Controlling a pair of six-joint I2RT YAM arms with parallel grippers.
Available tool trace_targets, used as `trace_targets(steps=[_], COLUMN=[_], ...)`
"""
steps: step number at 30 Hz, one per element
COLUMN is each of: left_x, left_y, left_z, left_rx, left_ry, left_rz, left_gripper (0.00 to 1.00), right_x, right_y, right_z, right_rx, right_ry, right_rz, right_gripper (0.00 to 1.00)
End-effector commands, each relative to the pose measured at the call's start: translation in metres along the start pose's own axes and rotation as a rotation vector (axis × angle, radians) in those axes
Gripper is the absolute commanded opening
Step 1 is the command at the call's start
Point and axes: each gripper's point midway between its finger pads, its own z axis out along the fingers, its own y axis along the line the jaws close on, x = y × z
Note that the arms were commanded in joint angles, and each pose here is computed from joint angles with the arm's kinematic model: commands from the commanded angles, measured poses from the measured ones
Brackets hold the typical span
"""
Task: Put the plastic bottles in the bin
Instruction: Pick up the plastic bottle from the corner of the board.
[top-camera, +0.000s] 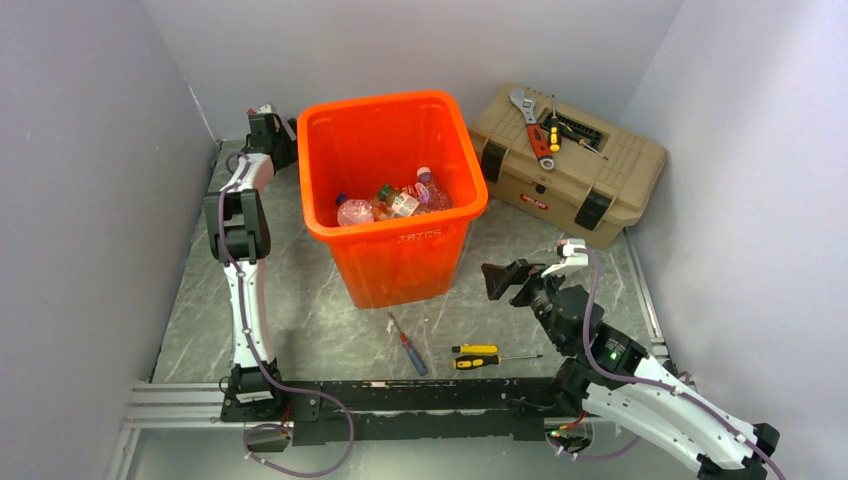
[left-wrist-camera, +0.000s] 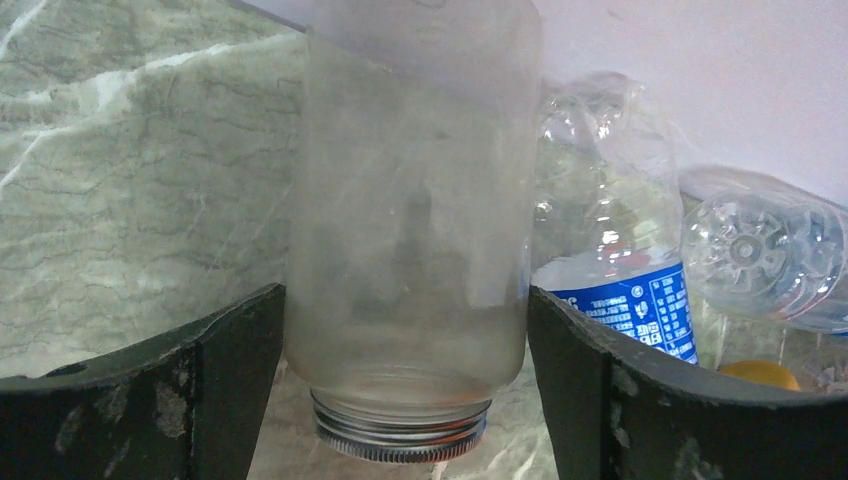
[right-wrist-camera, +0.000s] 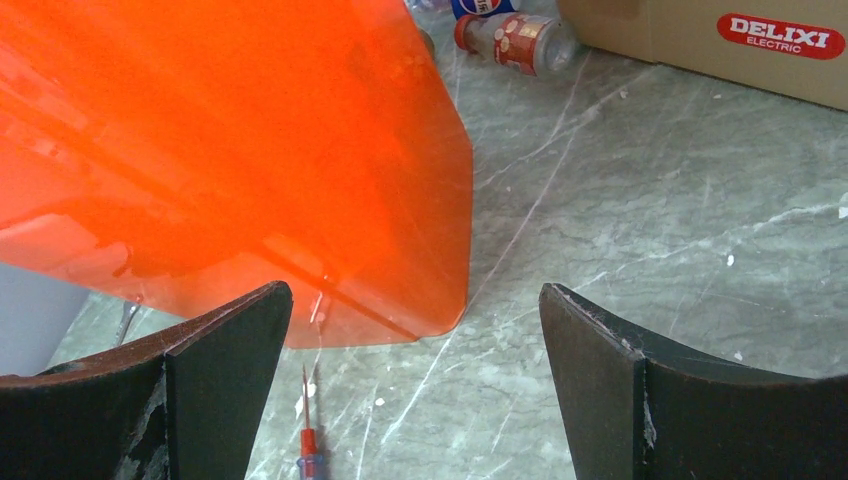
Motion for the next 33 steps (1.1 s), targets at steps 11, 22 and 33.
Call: trace_targets(steps=[11,22,33], left_x=[-0.034,-0.107,-0.111], left_y=[-0.018,-0.020,-0.127], left_z=[-0.043,-0.259,-0.537], left_rx=[0.051,0.018,0.368], left_ry=[-0.122,-0.417,-0.688], left_rz=[-0.019,-0.120,0.113], left_gripper=[0.54,0.25,0.07], right_x=[-0.023,-0.050,-0.111], right_y=[0.009,0.028,0.082], right_z=[-0.007,-0.025,-0.041], right_rx=[-0.031,-0.114,-0.284], right_ry=[-0.056,-0.066,-0.099], right_rz=[0.046,0.085,0.046], right_gripper=[0.99,0.99,0.99])
